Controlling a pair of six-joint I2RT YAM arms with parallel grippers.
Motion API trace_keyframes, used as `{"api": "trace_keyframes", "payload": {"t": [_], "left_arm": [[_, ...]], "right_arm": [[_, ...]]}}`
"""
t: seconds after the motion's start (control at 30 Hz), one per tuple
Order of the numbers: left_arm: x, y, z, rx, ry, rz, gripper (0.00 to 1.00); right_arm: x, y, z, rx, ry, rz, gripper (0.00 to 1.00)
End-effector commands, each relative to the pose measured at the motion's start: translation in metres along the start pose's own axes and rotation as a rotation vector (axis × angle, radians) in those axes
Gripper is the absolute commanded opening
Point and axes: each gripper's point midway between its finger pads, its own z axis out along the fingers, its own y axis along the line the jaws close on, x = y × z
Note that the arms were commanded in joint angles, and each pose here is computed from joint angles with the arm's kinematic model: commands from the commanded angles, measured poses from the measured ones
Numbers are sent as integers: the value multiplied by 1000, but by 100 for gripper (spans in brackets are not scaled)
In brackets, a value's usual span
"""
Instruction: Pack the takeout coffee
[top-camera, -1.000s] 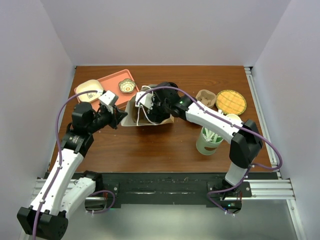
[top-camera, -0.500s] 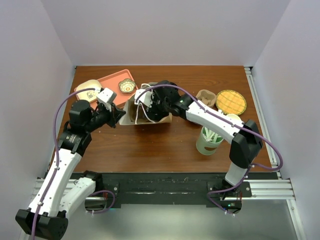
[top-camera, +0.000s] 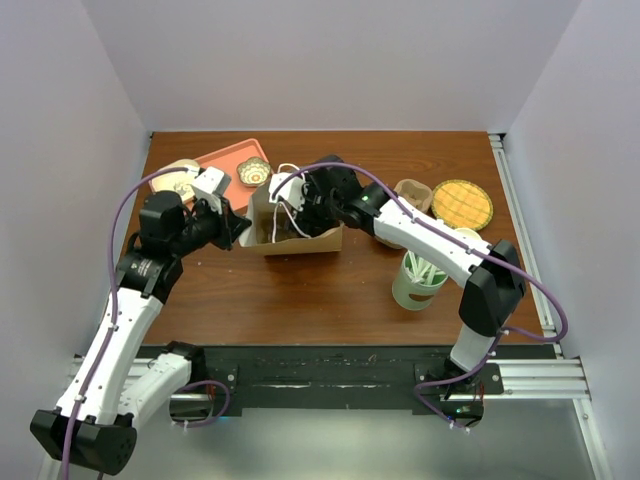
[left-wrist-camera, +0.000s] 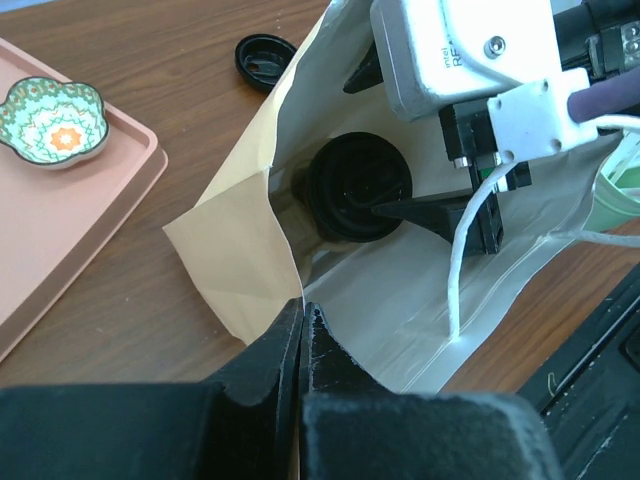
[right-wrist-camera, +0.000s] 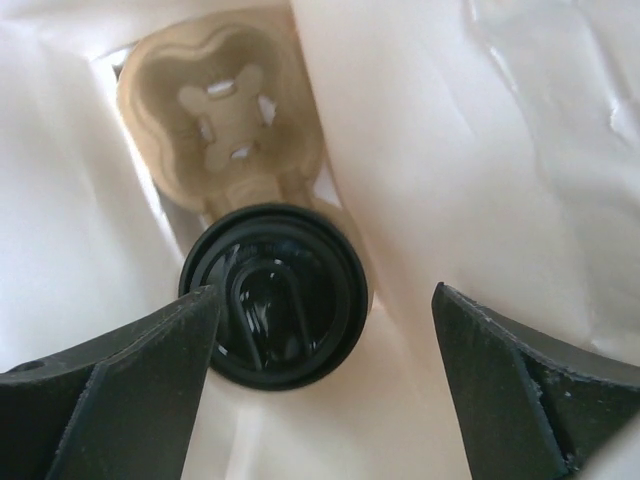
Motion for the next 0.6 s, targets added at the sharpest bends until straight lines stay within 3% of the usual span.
{"api": "trace_keyframes", "payload": {"t": [0.0, 0.3, 0.57], "left_arm": [[-27, -9, -6, 18, -56, -10, 2], [-32, -7, -6, -8, -38, -60, 2], [-32, -11, -6, -3, -34, -136, 3]], "right_arm": [[-25, -12, -23, 22, -85, 14, 87], [-37, -6, -31, -19, -134, 18, 67], [-34, 10, -33, -96, -130, 30, 66]]}}
